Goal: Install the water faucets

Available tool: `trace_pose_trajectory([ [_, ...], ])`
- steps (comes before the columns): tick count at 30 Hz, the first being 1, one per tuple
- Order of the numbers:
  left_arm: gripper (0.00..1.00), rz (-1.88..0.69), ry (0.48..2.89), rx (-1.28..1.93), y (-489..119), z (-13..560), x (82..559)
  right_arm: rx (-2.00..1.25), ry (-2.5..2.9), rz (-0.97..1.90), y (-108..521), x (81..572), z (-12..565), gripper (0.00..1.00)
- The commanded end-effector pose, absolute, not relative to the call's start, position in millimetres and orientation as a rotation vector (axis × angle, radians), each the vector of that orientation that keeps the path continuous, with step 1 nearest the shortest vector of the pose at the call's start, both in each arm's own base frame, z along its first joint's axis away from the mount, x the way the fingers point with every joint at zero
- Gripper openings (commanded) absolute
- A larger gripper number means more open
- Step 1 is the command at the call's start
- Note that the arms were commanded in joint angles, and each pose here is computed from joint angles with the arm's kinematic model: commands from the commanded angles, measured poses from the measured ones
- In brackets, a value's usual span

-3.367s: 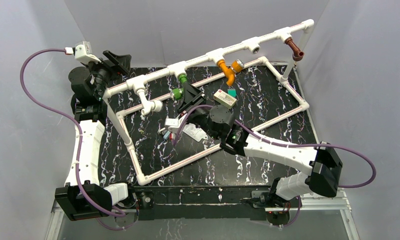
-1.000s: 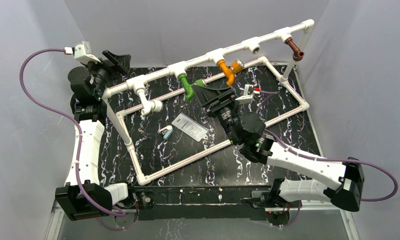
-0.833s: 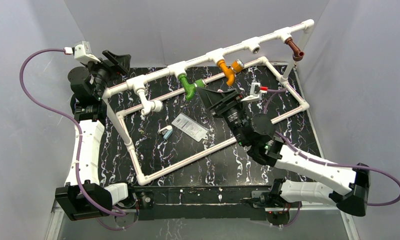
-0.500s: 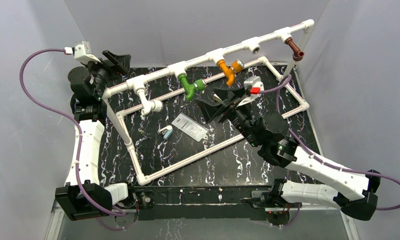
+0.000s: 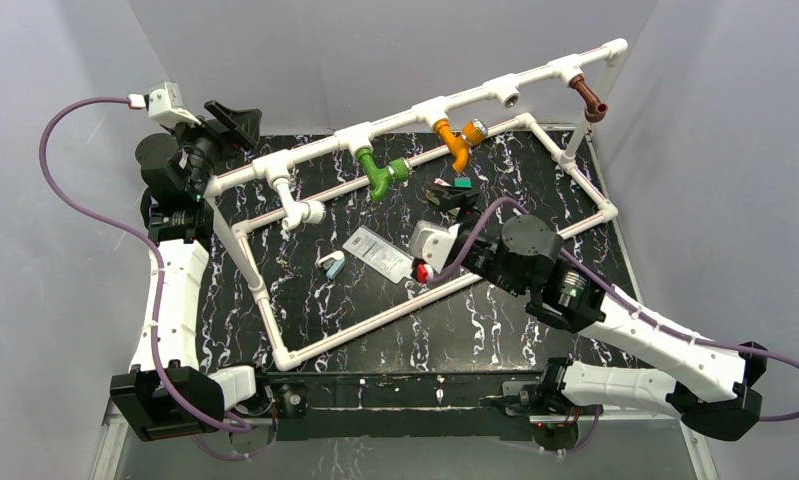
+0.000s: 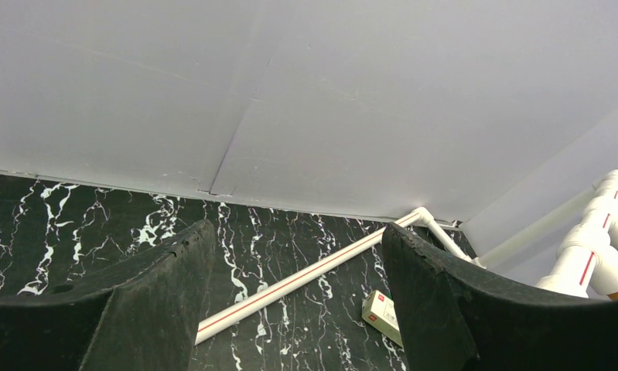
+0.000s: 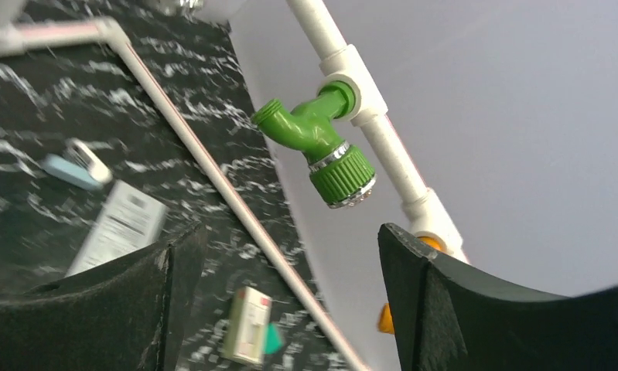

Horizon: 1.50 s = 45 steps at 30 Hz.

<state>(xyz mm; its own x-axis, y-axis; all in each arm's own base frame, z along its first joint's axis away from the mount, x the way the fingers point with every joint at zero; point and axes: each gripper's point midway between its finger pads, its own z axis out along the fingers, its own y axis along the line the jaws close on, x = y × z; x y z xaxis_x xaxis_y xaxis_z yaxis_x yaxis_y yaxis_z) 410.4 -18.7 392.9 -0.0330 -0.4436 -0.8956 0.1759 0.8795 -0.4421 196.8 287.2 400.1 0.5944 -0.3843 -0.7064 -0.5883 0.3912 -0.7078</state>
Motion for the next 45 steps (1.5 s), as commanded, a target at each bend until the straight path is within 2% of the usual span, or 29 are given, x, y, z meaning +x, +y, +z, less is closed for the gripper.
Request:
trace_pose_trajectory([
  [1,0.76,-0.517,2.117,-0.492,-14.1,192.7,394.1,-1.375,0.719,-0.207,278.6,209.0,417.3,0.89],
  [8,0.76,-0.520,2.121,-0.495,-14.3,191.3,394.1,-1.336,0.493,-0.508,287.2,223.6,437.1,0.92],
  [26,0.76,-0.523,2.126,-0.497,-14.7,189.3,394.7,-1.302,0.403,-0.611,336.1,246.9,440.9,0.90],
  [33,0.76,-0.525,2.125,-0.497,-14.6,189.4,395.1,-1.296,0.452,-0.601,344.3,258.7,439.3,0.84],
  [45,0.76,-0.528,2.123,-0.497,-15.2,190.4,394.8,-1.289,0.510,-0.581,345.8,275.5,427.7,0.63],
])
